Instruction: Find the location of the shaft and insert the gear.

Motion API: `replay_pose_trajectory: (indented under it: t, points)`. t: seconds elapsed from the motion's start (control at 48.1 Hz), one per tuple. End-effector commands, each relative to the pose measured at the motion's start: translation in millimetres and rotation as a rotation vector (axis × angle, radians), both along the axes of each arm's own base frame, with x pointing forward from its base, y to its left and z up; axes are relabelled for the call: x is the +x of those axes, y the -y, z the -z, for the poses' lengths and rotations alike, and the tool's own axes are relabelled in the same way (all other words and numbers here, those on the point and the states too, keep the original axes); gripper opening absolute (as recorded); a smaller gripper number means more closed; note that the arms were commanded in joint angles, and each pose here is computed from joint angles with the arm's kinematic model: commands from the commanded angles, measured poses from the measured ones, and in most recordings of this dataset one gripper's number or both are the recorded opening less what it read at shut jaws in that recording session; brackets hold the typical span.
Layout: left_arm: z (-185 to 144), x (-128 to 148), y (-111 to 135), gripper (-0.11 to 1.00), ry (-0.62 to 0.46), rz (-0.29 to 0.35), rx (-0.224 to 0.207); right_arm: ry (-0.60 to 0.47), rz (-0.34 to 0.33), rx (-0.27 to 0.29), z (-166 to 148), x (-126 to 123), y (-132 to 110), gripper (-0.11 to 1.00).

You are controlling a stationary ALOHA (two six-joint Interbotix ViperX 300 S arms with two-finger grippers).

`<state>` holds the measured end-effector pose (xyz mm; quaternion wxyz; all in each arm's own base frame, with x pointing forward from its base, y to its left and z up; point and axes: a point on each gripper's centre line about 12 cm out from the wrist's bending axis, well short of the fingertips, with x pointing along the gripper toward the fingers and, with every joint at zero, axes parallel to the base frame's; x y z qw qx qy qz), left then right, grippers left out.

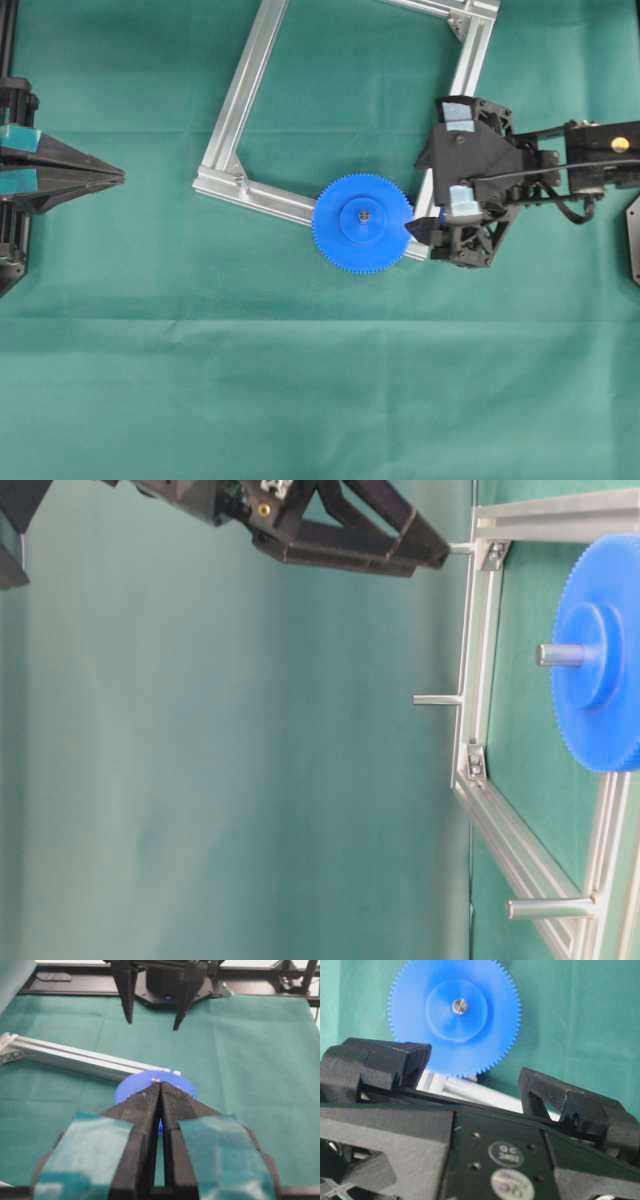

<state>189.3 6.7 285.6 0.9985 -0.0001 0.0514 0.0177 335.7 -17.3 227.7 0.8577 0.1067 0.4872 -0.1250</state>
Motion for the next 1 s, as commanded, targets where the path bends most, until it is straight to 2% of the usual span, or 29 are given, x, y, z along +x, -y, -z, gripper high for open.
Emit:
replay_pose_trajectory:
  t: [0.0, 0.977]
  points:
    - [-11.0, 1.9, -0.7, 0.01, 0.026, -0.003, -0.002, 0.040, -0.004, 0.002, -11.2, -3.5, -1.8, 0.86]
    - [-10.6, 1.6, -0.7, 0.01, 0.026, -0.003, -0.002, 0.045, -0.022, 0.006, 2.7, -33.5, -6.2, 0.86]
